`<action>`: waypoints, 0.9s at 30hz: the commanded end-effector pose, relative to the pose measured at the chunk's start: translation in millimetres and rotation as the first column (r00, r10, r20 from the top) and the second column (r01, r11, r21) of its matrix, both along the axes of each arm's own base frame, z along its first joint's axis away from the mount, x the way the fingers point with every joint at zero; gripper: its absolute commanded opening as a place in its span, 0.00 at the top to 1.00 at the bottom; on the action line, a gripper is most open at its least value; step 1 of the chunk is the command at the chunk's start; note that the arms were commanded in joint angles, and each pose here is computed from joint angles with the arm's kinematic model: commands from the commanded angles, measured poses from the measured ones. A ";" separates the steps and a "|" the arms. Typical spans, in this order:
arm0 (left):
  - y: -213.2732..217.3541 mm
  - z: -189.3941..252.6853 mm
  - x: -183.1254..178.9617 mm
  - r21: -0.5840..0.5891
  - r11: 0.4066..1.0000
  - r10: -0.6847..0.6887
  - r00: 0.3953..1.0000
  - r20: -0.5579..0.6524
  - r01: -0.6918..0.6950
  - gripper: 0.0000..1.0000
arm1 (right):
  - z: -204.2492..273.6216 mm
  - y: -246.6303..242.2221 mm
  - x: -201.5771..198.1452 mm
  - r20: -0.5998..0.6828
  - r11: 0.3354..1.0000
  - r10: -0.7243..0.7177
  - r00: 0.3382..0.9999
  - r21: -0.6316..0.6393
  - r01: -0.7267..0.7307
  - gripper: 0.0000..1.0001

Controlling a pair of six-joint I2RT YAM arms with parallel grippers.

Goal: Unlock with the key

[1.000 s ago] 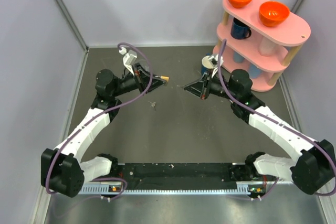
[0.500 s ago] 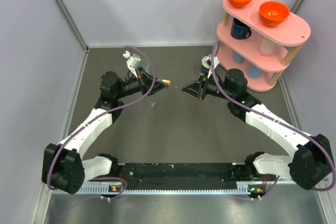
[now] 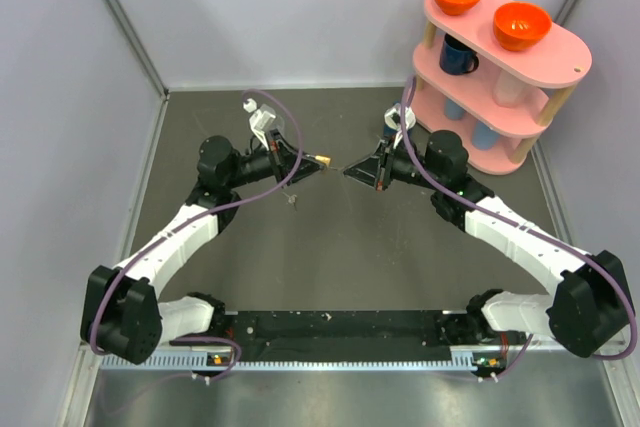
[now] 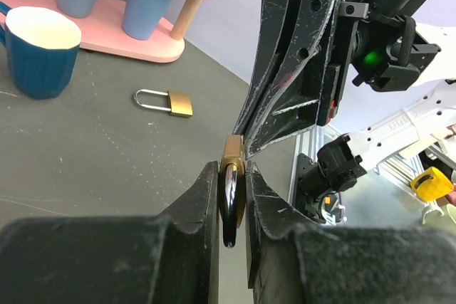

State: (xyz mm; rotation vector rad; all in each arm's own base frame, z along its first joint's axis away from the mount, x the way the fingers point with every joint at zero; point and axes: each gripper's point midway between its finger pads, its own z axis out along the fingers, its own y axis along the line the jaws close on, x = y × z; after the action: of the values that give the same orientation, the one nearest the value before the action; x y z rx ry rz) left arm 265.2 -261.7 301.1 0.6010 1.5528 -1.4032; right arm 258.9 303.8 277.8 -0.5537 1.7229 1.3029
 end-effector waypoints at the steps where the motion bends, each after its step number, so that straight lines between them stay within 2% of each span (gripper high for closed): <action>1: -3.0 17.0 -0.5 -0.021 1.000 -0.010 0.996 0.087 0.012 1.00 | 33.3 5.1 -4.0 0.081 0.998 0.022 0.996 0.058 -0.027 1.00; 27: -11.7 15.3 -10.8 -0.016 0.998 -0.066 0.993 0.099 0.068 1.00 | 28.5 7.0 -2.0 0.076 0.998 0.028 0.997 0.050 -0.031 1.00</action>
State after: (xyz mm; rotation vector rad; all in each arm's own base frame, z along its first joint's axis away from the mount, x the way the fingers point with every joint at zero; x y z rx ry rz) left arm 259.4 -268.7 298.0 0.6322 1.5537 -1.4217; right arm 258.8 304.3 279.1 -0.5579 1.7147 1.3056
